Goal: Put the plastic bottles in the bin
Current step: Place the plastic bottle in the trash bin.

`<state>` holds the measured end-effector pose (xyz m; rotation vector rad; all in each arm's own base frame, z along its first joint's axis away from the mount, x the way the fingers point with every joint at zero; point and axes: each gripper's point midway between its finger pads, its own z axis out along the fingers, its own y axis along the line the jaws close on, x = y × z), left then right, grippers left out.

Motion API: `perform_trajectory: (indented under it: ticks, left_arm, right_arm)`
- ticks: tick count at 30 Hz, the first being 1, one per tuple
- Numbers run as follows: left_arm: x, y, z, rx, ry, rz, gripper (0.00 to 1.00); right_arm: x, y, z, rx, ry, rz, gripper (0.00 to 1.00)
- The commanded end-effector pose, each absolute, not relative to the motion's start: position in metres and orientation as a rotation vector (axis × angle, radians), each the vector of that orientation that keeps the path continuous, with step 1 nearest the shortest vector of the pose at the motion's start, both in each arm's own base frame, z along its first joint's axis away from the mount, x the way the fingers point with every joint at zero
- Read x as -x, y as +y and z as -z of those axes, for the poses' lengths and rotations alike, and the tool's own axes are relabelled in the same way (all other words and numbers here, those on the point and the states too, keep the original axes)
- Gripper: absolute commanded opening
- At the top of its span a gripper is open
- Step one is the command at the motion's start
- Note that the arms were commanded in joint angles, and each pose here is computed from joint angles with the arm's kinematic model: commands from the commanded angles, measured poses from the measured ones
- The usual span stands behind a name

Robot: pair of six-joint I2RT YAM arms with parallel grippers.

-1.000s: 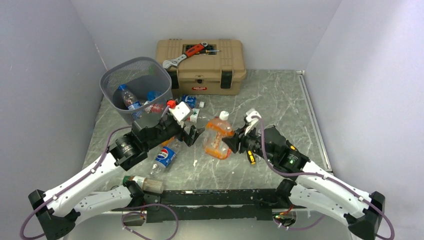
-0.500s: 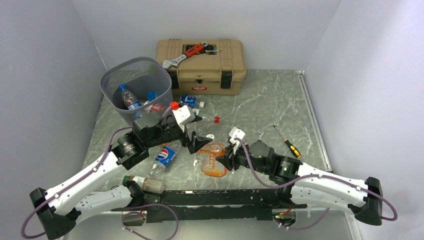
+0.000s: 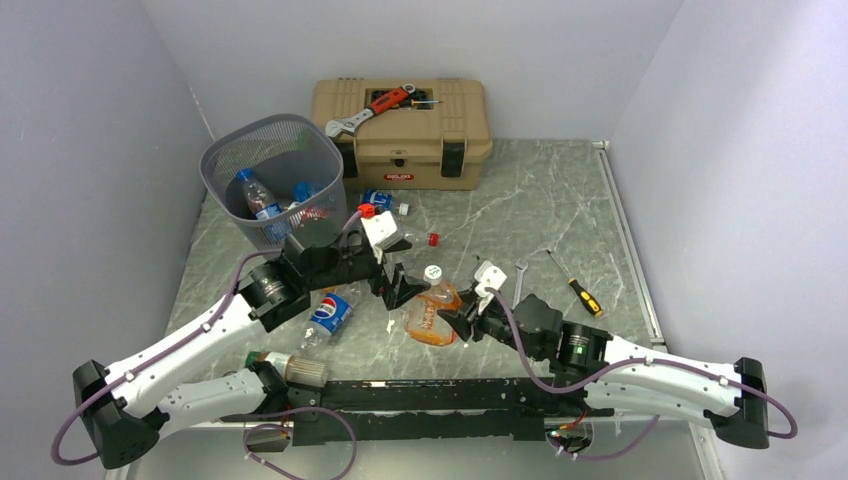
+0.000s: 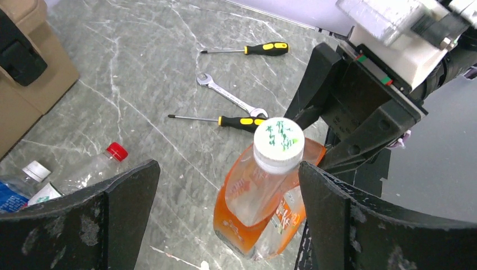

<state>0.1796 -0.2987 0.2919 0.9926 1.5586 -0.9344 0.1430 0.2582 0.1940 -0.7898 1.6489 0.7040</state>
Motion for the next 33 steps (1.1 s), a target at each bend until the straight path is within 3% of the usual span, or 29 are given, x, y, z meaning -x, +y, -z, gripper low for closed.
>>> perform_trajectory:
  ticks: [1,10,18,25,28,31,33]
  left_arm:
    - [-0.176,-0.306,-0.311,-0.993,1.513,0.988,1.0]
    - [-0.166,-0.318,-0.305,-1.045,1.522,1.085,0.98]
    - [-0.155,-0.325,-0.3,-1.121,1.527,1.157,0.87]
    - [-0.143,-0.33,-0.301,-1.165,1.509,1.231,0.9]
    - [-0.14,-0.33,-0.303,-1.182,1.493,1.254,0.78]
    - [-0.137,-0.33,-0.304,-1.199,1.484,1.259,0.56]
    - [-0.136,-0.33,-0.305,-1.204,1.479,1.259,0.48]
  right_arm:
    - [-0.148,0.258,-0.223,0.679,1.554,-0.756,0.0]
    - [-0.147,0.26,-0.218,0.666,1.556,-0.77,0.0]
    - [-0.137,0.252,-0.242,0.639,1.482,-0.852,0.0]
    - [-0.116,0.26,-0.257,0.726,1.448,-0.968,0.0]
    - [-0.11,0.265,-0.258,0.758,1.455,-0.996,0.0]
    - [-0.111,0.268,-0.257,0.757,1.466,-0.998,0.0]
    - [-0.112,0.268,-0.259,0.747,1.462,-1.001,0.0]
